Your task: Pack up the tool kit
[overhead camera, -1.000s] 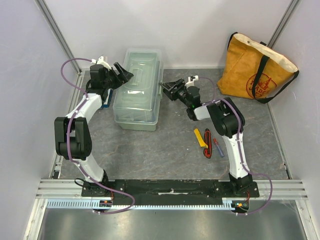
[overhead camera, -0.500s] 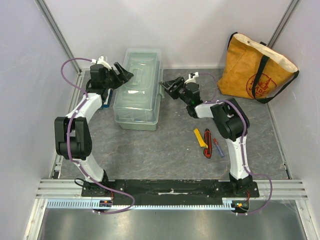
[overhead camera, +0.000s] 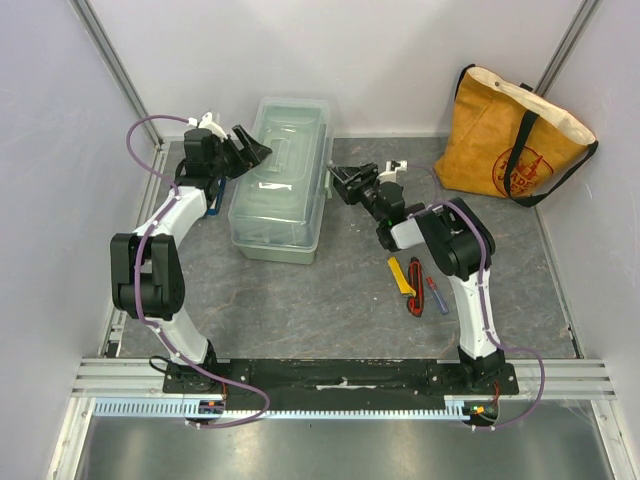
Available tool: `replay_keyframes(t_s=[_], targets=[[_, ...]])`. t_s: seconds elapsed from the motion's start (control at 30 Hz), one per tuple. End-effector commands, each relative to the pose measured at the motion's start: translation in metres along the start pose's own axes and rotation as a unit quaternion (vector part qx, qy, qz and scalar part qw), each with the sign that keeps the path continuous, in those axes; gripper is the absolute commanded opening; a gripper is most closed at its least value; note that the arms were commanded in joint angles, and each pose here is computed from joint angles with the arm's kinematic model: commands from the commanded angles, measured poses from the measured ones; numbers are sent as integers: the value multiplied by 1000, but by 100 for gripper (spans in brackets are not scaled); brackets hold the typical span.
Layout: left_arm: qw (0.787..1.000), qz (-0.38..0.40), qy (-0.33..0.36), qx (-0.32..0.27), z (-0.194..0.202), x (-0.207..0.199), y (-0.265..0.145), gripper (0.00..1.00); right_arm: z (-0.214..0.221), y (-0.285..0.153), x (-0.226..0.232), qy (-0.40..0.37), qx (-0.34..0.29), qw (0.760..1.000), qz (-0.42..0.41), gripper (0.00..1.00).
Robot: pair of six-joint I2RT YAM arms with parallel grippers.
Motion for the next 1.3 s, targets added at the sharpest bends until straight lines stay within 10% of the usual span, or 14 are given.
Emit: replay_keyframes(t_s=[0.0, 0.23, 0.8, 1.27], targets=[[902, 40, -178, 390, 189, -39, -31, 64, 102, -37, 76, 79, 194, 961, -183, 62], [909, 19, -187, 373, 181, -30, -29, 64, 85, -50, 57, 110, 147, 969, -164, 98], [958, -18, -85, 272, 96, -38, -39, 73, 36, -89, 31, -26, 102, 994, 9, 98], [980, -26, 33, 194, 19, -64, -57, 84, 6, -118, 18, -168, 119, 949, 240, 98]])
Point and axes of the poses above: each gripper's point midway between its finger pads, its own y axis out along the fingers, its own x axis along the line the jaws close on, z = x × y, the point moved 5 cm from there along -y, back along the fingers, and after that the axes turned 1 degree about y, right-handed, at the moved point
